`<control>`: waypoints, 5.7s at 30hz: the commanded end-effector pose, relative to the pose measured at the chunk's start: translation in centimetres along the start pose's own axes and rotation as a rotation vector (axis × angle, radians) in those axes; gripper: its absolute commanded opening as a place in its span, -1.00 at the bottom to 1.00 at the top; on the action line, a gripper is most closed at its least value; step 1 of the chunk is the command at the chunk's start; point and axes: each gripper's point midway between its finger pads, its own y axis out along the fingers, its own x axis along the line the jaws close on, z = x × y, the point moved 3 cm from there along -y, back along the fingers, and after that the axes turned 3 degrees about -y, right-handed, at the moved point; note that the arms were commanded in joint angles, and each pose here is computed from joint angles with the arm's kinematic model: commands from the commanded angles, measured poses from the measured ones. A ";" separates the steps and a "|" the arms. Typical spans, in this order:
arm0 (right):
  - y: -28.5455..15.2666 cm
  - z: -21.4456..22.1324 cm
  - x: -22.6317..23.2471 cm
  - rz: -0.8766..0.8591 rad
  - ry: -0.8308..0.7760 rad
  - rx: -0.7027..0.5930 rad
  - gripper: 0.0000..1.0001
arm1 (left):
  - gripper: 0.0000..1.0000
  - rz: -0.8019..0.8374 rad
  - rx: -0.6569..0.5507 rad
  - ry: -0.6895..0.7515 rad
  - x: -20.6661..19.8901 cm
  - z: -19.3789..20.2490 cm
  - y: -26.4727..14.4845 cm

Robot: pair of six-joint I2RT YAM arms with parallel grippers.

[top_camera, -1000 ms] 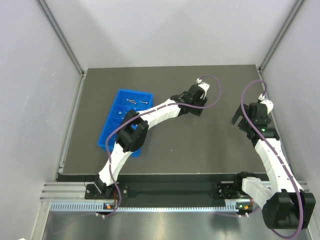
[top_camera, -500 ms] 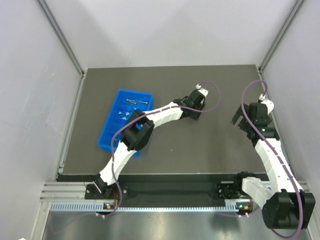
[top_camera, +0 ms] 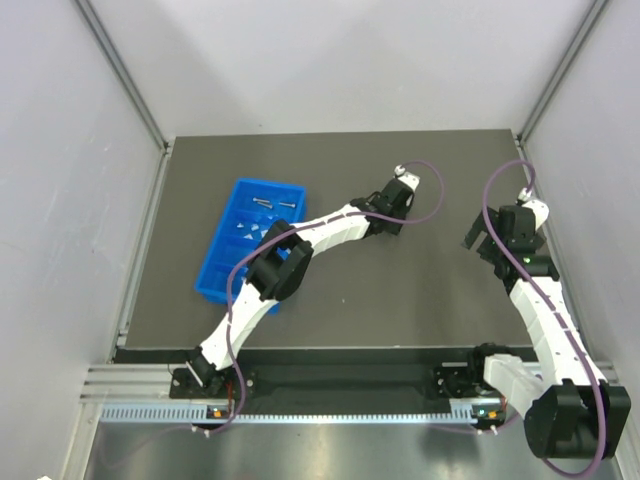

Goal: Sort the screws and nuts into containers

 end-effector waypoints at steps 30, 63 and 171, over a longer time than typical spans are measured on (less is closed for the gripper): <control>-0.1 -0.7 -0.3 0.006 0.028 -0.040 1.00 | -1.00 -0.522 -0.258 -0.613 13.0 2.2 -23.3; 0.5 -1.0 -0.2 0.017 0.032 -0.041 0.99 | 0.07 -0.810 -0.233 -0.881 20.6 11.7 -31.6; 1.5 -0.2 0.2 -0.013 0.039 -0.015 0.99 | -0.06 -0.066 -0.009 -0.116 -2.9 0.7 1.0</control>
